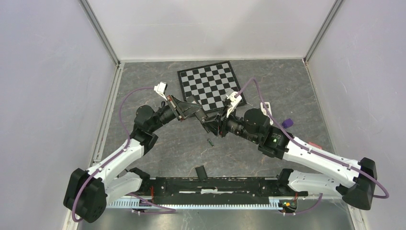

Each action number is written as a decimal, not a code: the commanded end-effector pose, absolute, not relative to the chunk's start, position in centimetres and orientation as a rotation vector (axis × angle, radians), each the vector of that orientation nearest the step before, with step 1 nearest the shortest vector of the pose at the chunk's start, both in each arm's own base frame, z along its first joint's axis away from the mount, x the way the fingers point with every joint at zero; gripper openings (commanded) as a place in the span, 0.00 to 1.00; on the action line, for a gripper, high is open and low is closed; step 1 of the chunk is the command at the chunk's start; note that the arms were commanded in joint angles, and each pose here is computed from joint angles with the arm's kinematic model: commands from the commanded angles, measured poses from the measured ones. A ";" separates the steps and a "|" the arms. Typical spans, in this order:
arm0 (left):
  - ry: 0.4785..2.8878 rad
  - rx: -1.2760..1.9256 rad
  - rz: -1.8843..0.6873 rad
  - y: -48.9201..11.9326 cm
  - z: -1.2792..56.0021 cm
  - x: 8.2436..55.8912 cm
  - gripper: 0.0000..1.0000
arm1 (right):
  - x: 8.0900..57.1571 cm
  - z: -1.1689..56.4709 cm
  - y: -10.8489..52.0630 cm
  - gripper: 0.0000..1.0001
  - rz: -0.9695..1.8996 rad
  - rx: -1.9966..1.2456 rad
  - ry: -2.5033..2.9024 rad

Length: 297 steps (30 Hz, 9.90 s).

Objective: Load the batteries into the remote control

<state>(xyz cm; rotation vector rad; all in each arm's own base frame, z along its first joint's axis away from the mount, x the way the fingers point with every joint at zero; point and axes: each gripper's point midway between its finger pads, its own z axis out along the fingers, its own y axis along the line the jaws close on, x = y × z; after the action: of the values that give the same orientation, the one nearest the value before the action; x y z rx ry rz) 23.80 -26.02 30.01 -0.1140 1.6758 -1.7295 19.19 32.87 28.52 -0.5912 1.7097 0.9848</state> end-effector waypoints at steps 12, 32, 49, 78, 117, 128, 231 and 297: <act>1.599 -0.051 -1.714 -25.8 32.2 23.3 0.02 | 21.1 30.9 29.4 0.58 0.938 -0.276 1.767; 1.609 -0.052 -1.646 -25.9 30.6 24.6 0.02 | 21.9 29.6 31.5 0.98 1.337 0.102 1.934; 1.712 -0.121 -1.510 -25.2 28.8 25.8 0.02 | 22.5 29.3 31.0 0.96 1.203 -0.163 1.839; 2.663 -0.153 -0.036 -22.8 7.3 27.4 0.02 | 22.5 6.5 26.7 0.68 0.675 -0.562 2.258; 2.513 0.037 0.447 -24.3 10.0 28.2 0.02 | 19.2 3.0 24.2 0.45 0.919 -0.042 2.371; 2.424 -0.152 0.198 -19.5 15.9 28.7 0.02 | 18.8 3.4 27.7 0.57 0.760 -0.204 2.416; 1.561 0.110 -1.897 -29.1 39.4 24.1 0.02 | 19.8 35.6 29.4 0.45 0.771 -0.443 1.607; 1.478 0.022 -1.736 -26.3 36.5 30.5 0.02 | 27.6 32.3 34.3 0.81 1.680 0.196 1.814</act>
<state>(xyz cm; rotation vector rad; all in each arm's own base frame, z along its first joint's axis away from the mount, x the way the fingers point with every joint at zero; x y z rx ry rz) 31.30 -26.45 34.90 -0.0285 1.5391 -1.7059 27.59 34.01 29.56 0.2296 1.8817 1.6140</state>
